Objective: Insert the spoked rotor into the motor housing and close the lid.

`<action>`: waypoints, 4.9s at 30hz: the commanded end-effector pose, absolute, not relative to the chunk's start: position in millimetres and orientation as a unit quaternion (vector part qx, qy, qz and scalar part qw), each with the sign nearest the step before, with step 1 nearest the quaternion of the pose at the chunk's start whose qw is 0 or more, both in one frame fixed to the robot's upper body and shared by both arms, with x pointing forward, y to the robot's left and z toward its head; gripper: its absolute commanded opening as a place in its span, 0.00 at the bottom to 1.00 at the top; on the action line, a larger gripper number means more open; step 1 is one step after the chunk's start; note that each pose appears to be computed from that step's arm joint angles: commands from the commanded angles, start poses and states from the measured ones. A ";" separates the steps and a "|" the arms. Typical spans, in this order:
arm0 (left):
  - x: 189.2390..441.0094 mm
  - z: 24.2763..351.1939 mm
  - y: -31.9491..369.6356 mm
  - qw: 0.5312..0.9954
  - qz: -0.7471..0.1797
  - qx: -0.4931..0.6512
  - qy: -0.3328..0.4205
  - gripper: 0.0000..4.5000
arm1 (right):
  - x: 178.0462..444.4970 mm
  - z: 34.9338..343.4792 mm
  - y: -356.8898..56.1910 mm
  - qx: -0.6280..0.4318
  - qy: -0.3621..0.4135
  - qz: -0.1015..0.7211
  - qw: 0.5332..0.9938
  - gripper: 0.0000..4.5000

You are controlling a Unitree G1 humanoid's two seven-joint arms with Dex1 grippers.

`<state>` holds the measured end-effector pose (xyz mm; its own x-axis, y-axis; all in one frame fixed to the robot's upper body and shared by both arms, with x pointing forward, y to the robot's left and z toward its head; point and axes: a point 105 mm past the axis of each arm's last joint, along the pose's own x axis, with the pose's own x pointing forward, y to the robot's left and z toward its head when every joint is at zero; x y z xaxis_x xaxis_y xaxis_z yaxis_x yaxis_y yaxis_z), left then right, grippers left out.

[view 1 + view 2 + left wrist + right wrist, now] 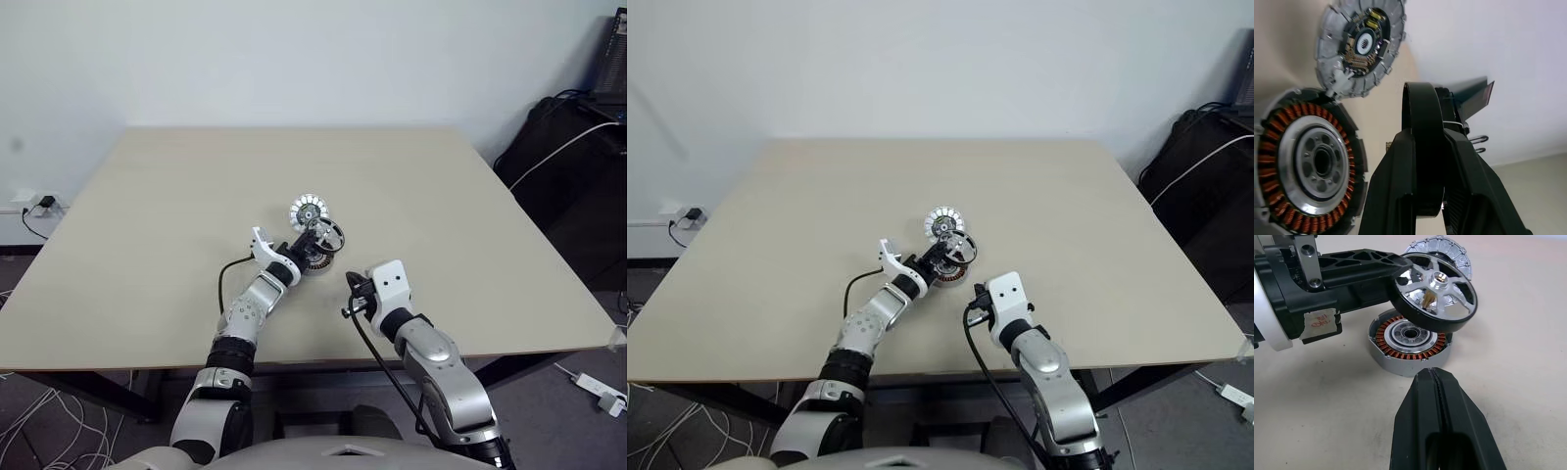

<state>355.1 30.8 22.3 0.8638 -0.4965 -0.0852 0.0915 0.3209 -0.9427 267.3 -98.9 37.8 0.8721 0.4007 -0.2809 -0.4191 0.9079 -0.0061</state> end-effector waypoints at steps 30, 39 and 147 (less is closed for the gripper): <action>333.6 12.1 14.6 0.779 -0.178 -0.574 0.179 0.99 | 271.0 51.1 -97.9 -0.026 0.114 0.210 0.971 0.00; 323.0 58.3 35.6 0.812 -0.242 -0.525 0.083 0.79 | 271.7 47.1 -99.3 -0.019 0.120 0.204 0.971 0.00; 268.7 23.7 80.3 0.965 -0.201 -0.161 0.048 0.00 | 356.4 40.1 -70.7 -0.311 0.269 0.403 0.818 0.01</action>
